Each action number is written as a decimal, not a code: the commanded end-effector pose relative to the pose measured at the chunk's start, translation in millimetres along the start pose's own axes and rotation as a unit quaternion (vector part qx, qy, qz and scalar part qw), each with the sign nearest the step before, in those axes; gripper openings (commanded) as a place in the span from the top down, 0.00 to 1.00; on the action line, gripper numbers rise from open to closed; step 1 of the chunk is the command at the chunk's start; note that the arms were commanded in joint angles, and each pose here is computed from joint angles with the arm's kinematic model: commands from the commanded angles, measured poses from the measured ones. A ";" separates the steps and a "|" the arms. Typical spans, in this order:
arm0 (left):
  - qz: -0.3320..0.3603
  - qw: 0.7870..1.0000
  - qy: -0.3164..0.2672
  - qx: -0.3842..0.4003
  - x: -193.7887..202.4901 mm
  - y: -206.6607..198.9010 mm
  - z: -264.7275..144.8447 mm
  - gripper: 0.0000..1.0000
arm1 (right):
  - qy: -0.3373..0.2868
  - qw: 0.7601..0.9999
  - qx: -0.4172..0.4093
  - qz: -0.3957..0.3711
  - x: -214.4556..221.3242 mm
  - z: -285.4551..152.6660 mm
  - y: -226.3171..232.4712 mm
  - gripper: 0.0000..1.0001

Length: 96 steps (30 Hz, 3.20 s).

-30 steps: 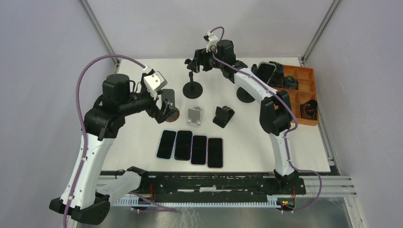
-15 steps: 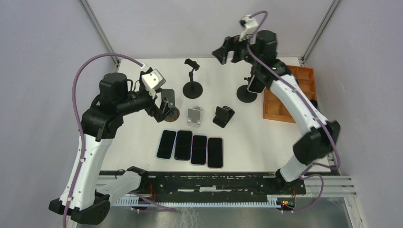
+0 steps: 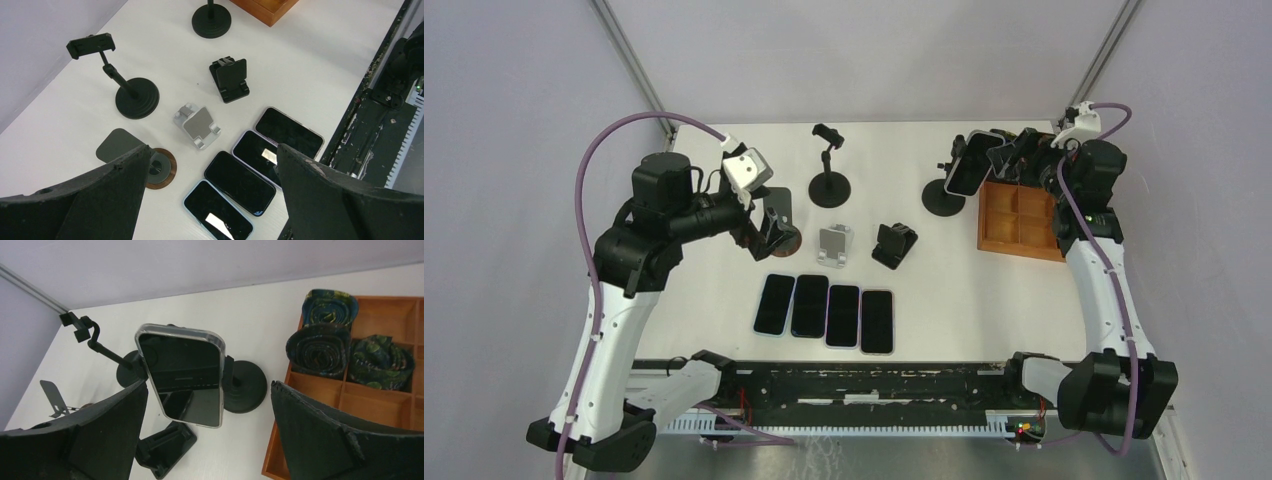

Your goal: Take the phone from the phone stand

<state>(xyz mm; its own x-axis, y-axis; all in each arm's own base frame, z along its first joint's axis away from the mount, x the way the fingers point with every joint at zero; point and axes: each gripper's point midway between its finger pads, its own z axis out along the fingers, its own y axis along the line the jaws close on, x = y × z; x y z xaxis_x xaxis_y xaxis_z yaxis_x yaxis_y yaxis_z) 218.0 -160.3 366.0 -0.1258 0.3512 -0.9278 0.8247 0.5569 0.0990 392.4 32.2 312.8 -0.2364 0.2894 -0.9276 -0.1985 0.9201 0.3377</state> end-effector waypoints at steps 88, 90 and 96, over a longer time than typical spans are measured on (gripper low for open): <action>0.007 0.998 -0.023 0.051 2.1 -21.6 -0.7 0.00 | -0.151 0.941 -0.291 0.085 -169.2 -10.9 158.0 1.00; 0.010 0.998 -0.033 0.051 1.5 -22.0 1.0 0.00 | -0.148 0.923 -0.338 0.111 -170.6 -28.2 173.7 1.00; 0.027 0.996 -0.070 0.042 -6.1 -17.3 6.9 0.00 | -0.116 0.864 -0.456 0.178 -154.8 -80.2 214.1 1.00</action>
<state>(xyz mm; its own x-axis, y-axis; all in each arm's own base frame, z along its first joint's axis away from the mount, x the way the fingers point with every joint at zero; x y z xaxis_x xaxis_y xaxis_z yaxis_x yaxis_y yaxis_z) 200.6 -169.9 347.8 -0.1042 0.3247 -0.9400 0.8713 0.4856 0.0712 403.3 136.5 457.0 -0.2986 0.6134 -0.7311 -0.6201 0.4577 0.6372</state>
